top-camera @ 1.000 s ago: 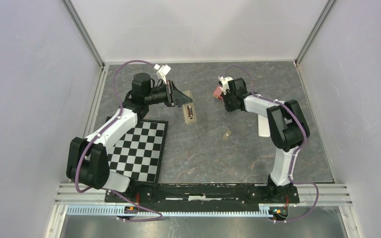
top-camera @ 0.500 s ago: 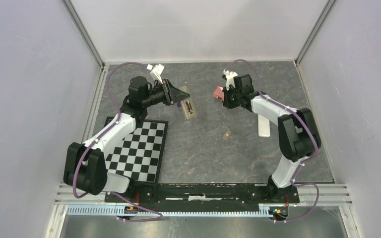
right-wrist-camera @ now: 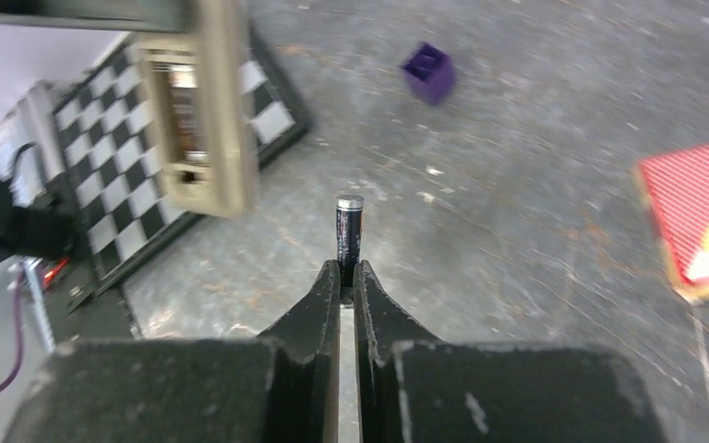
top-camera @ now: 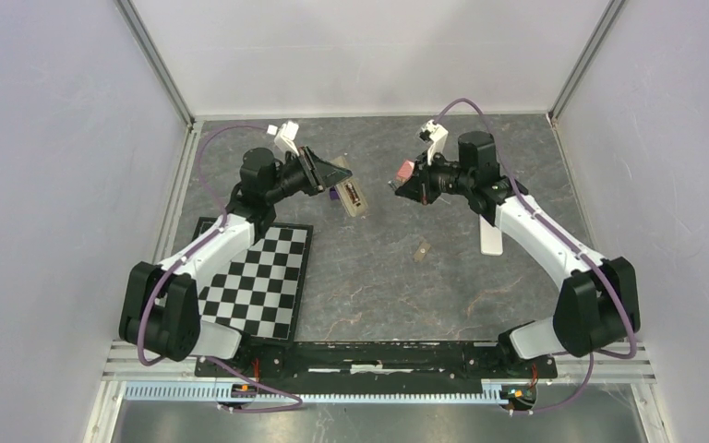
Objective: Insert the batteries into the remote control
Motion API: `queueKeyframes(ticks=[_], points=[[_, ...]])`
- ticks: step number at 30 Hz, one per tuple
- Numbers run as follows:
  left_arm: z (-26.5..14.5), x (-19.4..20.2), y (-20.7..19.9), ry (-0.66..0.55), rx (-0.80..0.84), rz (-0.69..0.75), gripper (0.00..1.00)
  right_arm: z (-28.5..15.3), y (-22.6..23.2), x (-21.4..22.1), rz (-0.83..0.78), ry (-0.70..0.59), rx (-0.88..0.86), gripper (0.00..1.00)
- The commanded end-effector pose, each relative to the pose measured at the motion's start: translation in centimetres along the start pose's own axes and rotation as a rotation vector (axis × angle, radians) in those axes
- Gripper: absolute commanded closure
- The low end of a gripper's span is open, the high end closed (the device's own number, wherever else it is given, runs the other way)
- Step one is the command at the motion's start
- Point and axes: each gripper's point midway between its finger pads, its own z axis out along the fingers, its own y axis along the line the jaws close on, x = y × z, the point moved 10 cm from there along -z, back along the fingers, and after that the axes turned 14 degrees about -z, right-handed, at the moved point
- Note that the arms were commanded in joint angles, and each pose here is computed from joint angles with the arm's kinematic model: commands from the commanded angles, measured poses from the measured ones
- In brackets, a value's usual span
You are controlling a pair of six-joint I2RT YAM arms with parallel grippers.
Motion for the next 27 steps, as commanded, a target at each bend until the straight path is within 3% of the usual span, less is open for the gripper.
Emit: queueKeyframes(ticks=[1,4,10,17,27], points=[[0.5,0.0,-1.2,-0.028,0.115,-0.038,0.98,-0.7,4.2,-2.6,-0.146,-0.13,-0.251,0.99],[0.8,0.7,-1.2,-0.023,0.135,-0.057,0.98,-0.9,6.0,-3.6,-0.175,-0.151,-0.279,0.98],[0.6,2.0,-1.4,-0.093,0.148,-0.113,0.98,-0.8,6.9,-4.9,-0.092,-0.151,-0.172,0.96],[0.3,2.8,-0.7,-0.175,0.174,-0.264,0.98,-0.7,7.4,-5.4,0.0,-0.149,-0.089,0.98],[0.7,3.3,0.2,-0.179,0.21,-0.361,0.98,0.0,8.3,-5.3,0.013,-0.074,-0.052,1.0]])
